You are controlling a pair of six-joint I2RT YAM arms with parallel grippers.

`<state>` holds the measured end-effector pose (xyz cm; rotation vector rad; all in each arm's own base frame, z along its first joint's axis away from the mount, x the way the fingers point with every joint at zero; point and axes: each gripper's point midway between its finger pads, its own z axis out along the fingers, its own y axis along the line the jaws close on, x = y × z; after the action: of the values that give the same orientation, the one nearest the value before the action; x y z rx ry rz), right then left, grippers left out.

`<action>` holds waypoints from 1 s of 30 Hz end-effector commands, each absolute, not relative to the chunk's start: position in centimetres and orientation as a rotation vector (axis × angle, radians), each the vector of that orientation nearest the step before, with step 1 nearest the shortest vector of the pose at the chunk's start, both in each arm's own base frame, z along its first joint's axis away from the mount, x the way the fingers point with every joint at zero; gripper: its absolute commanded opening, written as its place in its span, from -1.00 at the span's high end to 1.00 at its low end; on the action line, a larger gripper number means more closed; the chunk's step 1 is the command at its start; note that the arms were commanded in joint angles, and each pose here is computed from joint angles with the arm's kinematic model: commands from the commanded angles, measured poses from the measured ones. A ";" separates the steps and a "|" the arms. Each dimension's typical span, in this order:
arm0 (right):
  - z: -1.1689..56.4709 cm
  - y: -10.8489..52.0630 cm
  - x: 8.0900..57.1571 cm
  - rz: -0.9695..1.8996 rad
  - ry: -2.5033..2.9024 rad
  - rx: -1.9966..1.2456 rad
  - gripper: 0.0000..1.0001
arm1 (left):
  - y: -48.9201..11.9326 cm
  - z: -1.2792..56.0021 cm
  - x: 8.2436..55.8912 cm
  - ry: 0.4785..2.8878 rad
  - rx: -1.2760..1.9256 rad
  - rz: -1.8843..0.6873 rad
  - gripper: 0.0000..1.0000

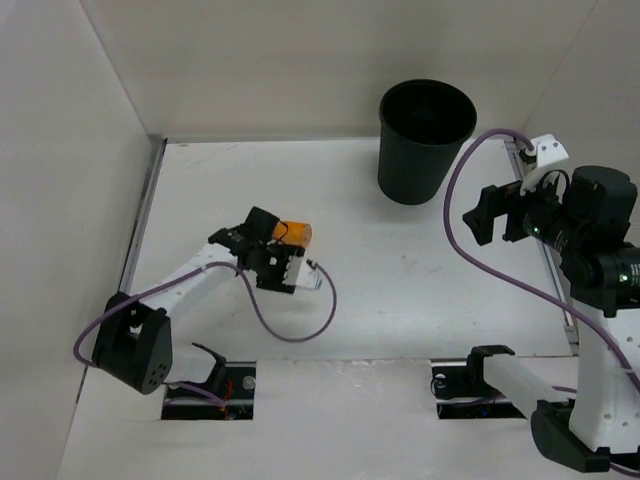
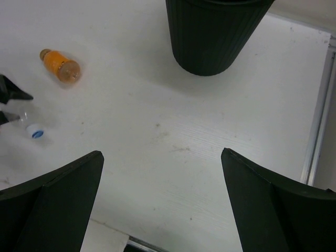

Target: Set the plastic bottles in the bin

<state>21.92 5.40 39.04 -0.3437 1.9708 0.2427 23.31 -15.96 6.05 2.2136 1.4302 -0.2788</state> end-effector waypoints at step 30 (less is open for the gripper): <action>50.2 16.6 23.6 1.130 1.563 -0.663 -1.00 | -36.9 62.1 26.3 1.182 0.514 -1.826 0.72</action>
<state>23.26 16.73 48.46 -0.6444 1.6521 1.1601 30.25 -39.22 54.82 0.4620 1.4315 -1.7948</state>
